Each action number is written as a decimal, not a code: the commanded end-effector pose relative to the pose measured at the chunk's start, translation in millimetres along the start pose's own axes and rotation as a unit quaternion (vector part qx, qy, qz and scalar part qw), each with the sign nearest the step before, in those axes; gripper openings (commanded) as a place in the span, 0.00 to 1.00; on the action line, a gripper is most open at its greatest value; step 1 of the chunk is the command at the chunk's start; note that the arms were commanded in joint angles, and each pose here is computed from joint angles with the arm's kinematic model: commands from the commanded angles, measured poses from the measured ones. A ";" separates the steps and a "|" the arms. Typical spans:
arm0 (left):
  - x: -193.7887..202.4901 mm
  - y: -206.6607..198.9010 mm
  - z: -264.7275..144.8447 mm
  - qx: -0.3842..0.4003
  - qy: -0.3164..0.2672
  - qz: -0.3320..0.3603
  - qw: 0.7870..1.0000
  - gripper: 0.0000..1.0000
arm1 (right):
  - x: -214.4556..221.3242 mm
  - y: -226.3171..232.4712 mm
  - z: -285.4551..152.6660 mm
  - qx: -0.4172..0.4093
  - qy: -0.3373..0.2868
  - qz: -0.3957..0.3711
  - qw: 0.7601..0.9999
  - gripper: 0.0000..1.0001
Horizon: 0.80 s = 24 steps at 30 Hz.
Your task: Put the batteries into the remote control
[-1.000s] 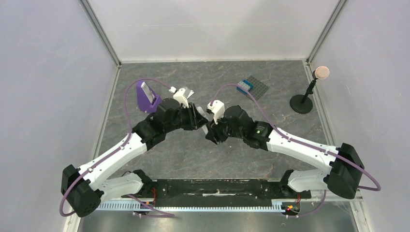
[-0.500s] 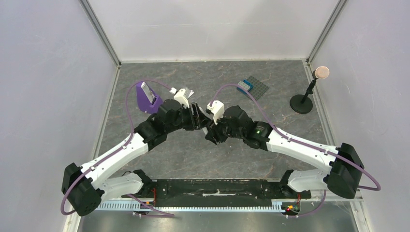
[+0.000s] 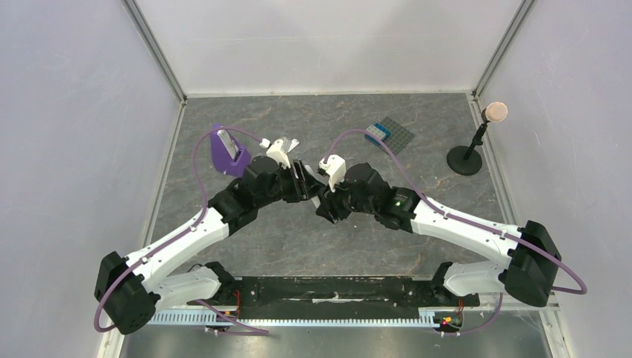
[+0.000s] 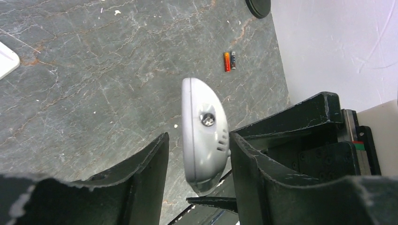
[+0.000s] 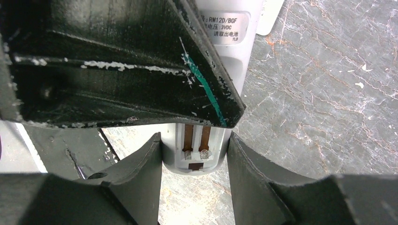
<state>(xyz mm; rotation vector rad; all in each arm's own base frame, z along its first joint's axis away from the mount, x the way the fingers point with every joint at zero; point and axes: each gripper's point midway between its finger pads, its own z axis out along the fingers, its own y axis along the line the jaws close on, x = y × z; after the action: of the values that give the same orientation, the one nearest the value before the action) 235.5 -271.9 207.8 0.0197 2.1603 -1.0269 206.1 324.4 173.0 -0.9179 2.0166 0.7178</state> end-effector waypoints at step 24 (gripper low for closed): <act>-19.0 6.2 -8.5 0.006 -0.088 -0.040 0.995 0.33 | -13.6 13.8 -1.9 -0.032 -0.037 0.012 0.999 0.10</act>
<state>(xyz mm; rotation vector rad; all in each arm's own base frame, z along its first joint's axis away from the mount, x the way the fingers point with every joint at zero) 238.6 -255.0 206.7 -0.1106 2.0676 -1.0230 200.1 329.6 171.6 -0.9113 2.0148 0.7787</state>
